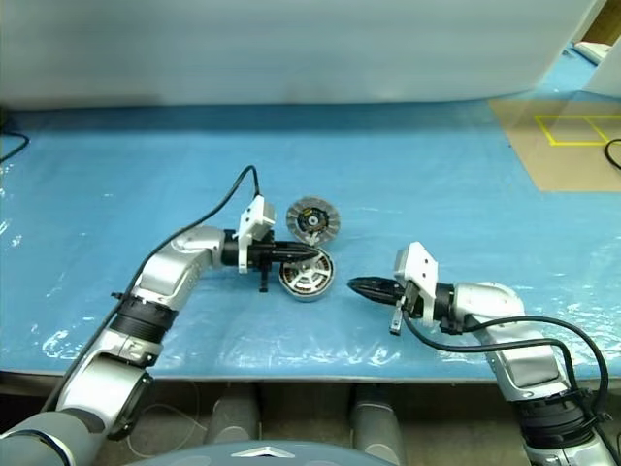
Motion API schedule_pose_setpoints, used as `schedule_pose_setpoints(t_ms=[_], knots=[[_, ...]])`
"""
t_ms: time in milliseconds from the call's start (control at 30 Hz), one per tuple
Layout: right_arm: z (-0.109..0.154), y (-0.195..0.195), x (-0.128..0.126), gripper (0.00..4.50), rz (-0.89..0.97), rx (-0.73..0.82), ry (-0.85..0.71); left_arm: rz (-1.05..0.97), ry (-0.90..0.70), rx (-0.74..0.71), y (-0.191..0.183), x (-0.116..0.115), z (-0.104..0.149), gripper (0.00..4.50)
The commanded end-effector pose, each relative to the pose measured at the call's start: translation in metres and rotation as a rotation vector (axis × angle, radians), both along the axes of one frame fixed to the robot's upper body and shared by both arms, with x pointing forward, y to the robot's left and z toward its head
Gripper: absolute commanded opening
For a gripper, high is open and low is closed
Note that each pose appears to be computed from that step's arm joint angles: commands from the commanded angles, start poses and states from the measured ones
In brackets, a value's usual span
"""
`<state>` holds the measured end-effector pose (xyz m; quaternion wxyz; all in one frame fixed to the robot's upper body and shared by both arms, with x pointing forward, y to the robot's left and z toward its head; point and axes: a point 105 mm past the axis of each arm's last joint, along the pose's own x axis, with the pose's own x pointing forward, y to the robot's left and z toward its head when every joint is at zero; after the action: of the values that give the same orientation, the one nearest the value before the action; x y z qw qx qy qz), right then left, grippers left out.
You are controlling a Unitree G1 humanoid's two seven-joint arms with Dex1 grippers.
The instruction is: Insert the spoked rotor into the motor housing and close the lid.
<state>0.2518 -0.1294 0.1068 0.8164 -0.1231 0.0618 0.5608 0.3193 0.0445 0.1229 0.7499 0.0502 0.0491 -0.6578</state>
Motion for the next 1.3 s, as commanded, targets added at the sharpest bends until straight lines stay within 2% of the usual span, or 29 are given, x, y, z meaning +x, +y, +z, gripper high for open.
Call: schedule_pose_setpoints(t_ms=[33, 233, 700, 867, 1167, 1300], knots=[[0.007, -0.003, -0.003, 0.0, 0.015, 0.052, -0.054, 0.026, -0.02, -0.056, 0.005, 0.001, 0.006, 0.03], [0.008, -0.004, -0.005, 0.0, 0.025, 0.099, -0.072, 0.043, -0.004, -0.063, 0.007, -0.001, -0.001, 0.03], [0.003, 0.0, -0.008, 0.0, 0.034, 0.097, -0.042, 0.074, 0.021, -0.037, 0.007, 0.0, -0.015, 0.03], [0.004, 0.002, -0.006, 0.0, 0.032, 0.096, -0.047, 0.046, 0.07, 0.115, 0.007, -0.01, -0.044, 0.03], [0.004, 0.003, -0.003, 0.0, 0.026, 0.098, -0.055, 0.097, 0.103, 0.177, 0.012, -0.005, -0.053, 0.03], [0.002, 0.003, -0.003, 0.0, 0.025, 0.097, -0.053, 0.186, 0.06, 0.193, 0.017, 0.01, -0.054, 0.03]])
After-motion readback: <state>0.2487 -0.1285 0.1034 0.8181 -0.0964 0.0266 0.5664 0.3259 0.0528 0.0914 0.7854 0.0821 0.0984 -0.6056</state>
